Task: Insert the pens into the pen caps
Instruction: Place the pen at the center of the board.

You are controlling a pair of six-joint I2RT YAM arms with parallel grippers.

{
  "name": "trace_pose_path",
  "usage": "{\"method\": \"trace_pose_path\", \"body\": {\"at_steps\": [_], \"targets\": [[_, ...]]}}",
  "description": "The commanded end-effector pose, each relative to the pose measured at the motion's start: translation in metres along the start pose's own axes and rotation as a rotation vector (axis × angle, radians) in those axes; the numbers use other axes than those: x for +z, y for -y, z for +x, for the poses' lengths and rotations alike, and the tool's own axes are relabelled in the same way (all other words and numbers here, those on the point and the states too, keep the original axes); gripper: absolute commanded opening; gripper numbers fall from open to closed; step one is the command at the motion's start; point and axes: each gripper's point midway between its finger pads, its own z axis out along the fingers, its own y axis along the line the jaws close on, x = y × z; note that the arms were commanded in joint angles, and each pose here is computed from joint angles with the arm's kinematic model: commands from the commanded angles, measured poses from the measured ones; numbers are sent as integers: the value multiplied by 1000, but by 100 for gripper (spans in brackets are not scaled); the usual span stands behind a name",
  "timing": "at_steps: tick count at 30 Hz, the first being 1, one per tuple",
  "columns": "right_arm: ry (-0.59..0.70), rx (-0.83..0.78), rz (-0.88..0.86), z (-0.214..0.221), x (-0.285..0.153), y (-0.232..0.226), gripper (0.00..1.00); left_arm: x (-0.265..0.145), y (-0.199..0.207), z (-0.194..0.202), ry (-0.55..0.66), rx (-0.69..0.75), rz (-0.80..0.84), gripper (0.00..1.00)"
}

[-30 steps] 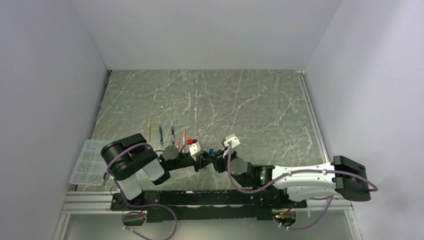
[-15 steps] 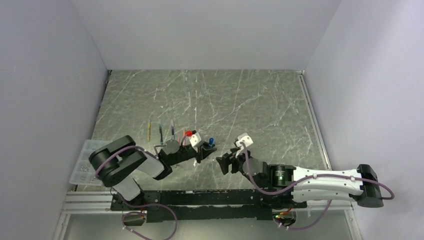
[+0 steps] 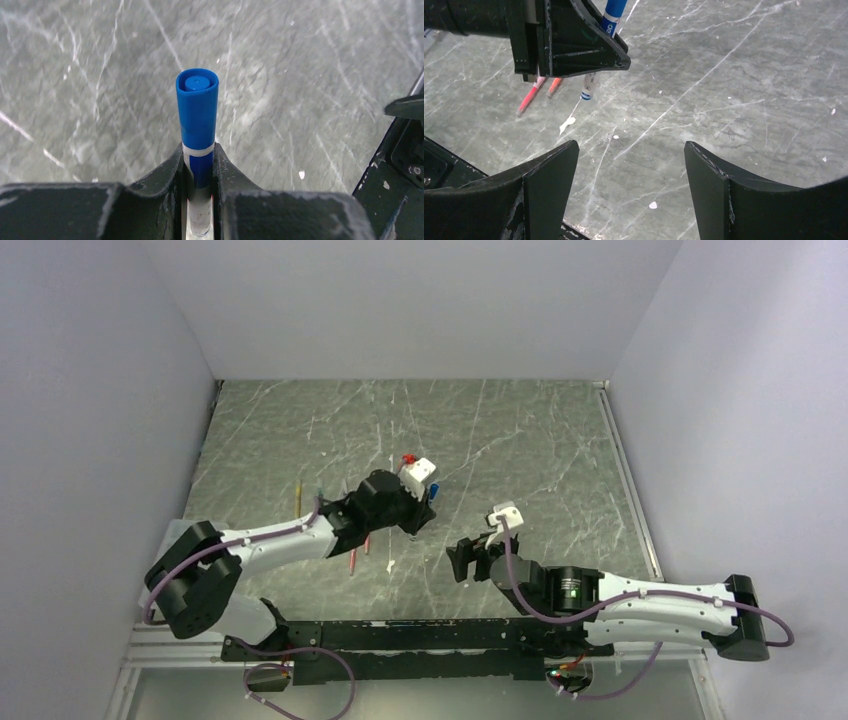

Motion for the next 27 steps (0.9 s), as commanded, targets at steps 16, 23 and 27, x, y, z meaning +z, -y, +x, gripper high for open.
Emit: {"method": "trace_pose_path", "body": {"at_steps": [16, 23, 27], "targets": [[4, 147, 6, 16, -11, 19, 81, -25, -55, 108, -685, -279, -340, 10], [-6, 162, -2, 23, -13, 22, 81, -24, -59, 122, -715, -315, -385, 22], [-6, 172, -4, 26, -13, 23, 82, -24, -59, 119, -712, -319, -388, 98]]}}
